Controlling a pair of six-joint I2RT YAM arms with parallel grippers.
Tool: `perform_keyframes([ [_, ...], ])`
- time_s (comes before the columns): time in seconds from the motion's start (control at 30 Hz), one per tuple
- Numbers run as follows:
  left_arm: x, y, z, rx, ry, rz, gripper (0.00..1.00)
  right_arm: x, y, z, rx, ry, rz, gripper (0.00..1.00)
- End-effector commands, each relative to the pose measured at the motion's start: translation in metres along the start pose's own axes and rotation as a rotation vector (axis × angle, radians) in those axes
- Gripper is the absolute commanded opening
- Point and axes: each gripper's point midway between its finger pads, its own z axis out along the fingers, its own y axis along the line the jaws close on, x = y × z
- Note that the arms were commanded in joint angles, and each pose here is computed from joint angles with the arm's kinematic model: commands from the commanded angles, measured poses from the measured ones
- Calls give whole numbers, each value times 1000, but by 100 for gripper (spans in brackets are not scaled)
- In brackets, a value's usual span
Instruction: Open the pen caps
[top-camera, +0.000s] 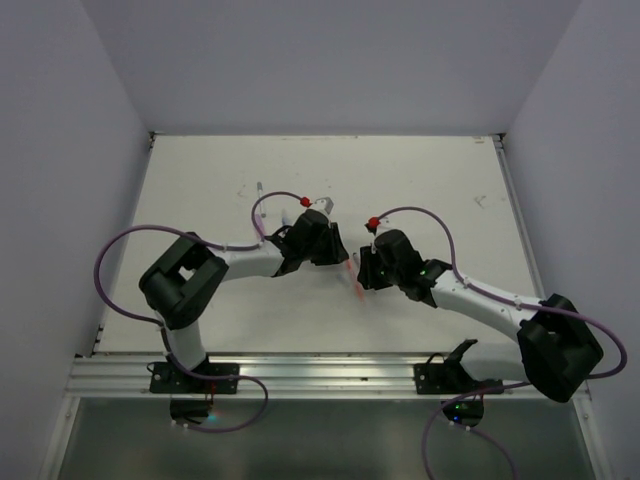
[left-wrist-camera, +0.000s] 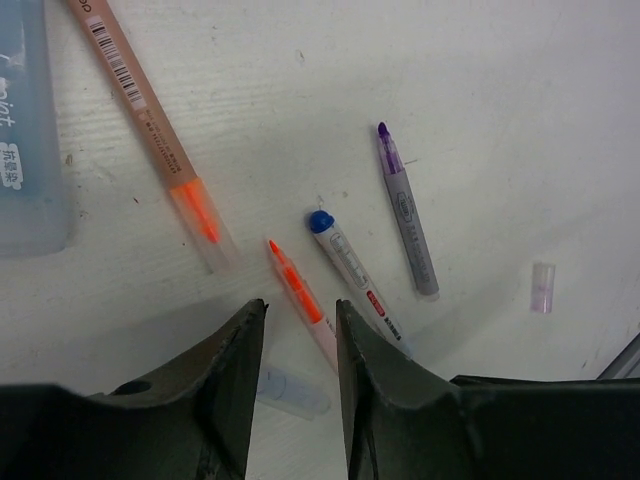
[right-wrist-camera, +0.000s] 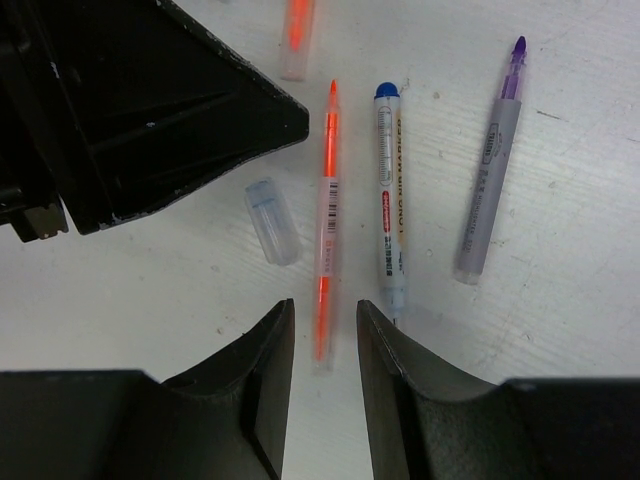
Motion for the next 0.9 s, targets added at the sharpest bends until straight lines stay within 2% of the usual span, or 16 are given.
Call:
perform_keyframes([
  [0.0,-20,-16,0,31,-65,-1,39,-16,5,-4,-19,-69,4,36],
  [0.13,-24,-19,-2,35,-76,2,50,-18,5,-5,-19,-72,2,36],
  [0.37,-42,-23,-18,16,-138,12,52,-19,6,-7,-21,-79,1,36],
  [0.6,-83,-35,-65,4,-277,34,55,-25,9,-2,-22,-73,-9,36],
  [0.87,-139,-3,-129,-54,-428,15,77,-56,20,5,-11,-85,-58,35],
])
